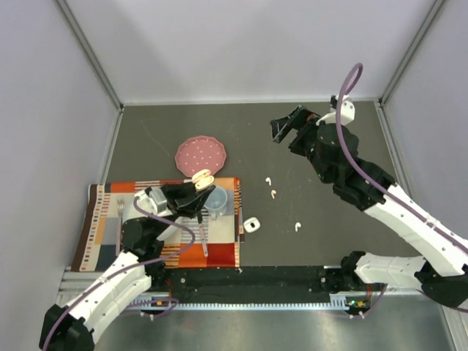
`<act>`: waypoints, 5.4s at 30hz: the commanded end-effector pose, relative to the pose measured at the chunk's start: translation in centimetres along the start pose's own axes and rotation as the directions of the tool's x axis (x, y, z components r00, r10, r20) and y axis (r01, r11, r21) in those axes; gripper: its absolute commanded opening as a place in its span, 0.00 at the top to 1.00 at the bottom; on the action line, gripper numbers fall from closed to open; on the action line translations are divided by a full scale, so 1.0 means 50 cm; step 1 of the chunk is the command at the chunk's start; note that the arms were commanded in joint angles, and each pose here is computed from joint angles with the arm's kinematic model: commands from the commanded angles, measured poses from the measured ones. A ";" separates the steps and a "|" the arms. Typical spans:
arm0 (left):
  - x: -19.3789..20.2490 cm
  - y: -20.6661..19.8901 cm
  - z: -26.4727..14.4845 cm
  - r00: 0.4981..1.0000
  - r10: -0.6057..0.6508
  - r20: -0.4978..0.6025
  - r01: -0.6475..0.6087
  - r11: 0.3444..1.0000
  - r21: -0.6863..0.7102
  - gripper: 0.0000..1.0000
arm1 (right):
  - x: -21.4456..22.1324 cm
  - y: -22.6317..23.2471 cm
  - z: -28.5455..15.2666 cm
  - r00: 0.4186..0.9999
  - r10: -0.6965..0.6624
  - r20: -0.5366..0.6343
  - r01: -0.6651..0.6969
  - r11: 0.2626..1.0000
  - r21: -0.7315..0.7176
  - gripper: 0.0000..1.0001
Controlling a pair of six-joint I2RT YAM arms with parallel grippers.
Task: Insert the wireless bluetooth earbuds into the charging case
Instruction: Pick up the left earbud from the center of the board.
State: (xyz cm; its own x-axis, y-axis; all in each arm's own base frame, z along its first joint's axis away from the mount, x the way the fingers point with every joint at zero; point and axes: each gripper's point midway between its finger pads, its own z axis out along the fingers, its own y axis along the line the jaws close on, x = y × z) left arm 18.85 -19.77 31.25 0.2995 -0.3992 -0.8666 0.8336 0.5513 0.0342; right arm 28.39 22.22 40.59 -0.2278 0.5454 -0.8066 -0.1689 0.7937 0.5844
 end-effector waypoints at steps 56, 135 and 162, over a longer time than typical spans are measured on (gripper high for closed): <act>0.005 -0.023 -0.076 0.999 0.029 0.044 -0.028 0.999 -0.024 1.00 | 0.525 -0.433 0.149 0.722 0.061 -0.689 0.346 0.831 0.436 0.52; 0.012 -0.007 -0.077 0.999 0.043 0.022 -0.041 0.997 -0.063 1.00 | 0.612 -0.441 0.143 0.628 -0.022 -0.778 0.459 0.818 0.348 0.71; 0.006 -0.008 -0.074 0.999 0.044 0.022 -0.043 0.997 -0.061 1.00 | 0.598 -0.431 0.145 0.653 -0.010 -0.757 0.435 0.823 0.365 0.96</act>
State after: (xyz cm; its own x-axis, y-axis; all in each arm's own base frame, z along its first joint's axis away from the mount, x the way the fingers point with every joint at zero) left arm 17.32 -17.78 27.38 0.3013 -0.3697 -0.8790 0.7976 0.6029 0.0199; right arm 31.19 21.82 2.20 -0.8938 0.1205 -0.4319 0.1111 0.9927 0.0471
